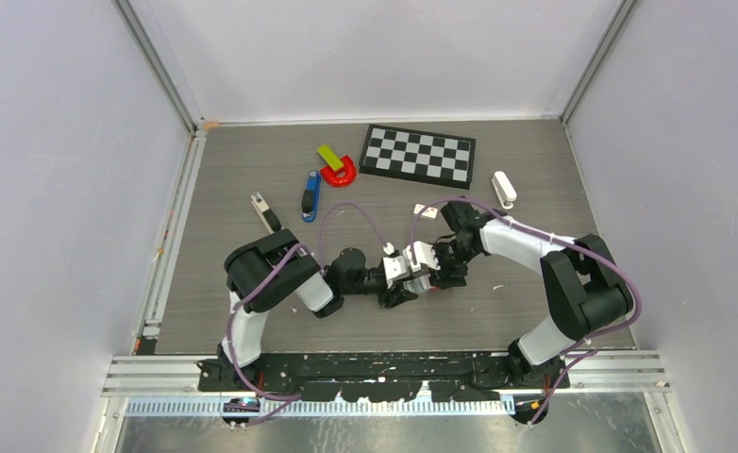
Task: Unload the staples from the stapler
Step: Close the staple box at the center of the board.
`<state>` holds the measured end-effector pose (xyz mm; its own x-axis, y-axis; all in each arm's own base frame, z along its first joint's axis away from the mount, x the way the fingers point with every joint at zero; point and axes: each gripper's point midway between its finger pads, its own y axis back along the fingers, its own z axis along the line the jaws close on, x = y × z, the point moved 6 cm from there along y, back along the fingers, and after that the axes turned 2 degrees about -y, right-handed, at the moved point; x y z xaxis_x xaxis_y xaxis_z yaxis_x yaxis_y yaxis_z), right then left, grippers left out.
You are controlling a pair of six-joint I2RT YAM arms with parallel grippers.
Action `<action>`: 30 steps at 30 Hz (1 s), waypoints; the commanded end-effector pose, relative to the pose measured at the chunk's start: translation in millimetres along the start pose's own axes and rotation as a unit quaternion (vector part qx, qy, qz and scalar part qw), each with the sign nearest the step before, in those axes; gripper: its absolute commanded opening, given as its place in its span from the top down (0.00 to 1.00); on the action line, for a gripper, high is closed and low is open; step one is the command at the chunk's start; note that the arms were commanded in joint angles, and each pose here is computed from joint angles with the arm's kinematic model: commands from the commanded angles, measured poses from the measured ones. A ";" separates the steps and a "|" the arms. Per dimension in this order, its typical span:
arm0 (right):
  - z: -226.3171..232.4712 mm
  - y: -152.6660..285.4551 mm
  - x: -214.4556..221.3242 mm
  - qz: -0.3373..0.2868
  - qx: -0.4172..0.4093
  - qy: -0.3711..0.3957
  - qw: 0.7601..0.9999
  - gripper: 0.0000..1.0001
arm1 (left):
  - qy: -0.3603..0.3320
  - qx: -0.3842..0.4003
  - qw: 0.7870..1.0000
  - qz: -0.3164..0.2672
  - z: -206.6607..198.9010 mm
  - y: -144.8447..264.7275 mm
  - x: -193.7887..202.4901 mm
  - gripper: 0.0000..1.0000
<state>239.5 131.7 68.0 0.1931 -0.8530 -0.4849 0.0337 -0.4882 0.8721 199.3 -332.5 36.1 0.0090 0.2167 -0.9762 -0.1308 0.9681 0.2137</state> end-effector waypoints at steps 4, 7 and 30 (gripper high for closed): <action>-2.1 -5.8 3.1 0.010 0.000 0.039 0.999 0.38 | 0.011 0.021 0.999 0.030 0.1 0.8 12.5 0.51; -1.4 -6.5 1.7 0.009 -0.003 0.042 0.999 0.38 | 0.012 0.025 0.999 0.031 0.8 -0.3 11.2 0.51; 9.2 -10.7 -6.2 0.005 -0.044 0.062 0.997 0.35 | 0.017 0.015 0.999 0.024 11.6 -1.4 11.4 0.52</action>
<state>239.5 134.9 69.3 0.2637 -0.8345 -0.4837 0.0500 -0.4890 0.8709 205.9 -330.8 36.0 -0.0023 0.2229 -0.9748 -0.0864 0.9712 0.2222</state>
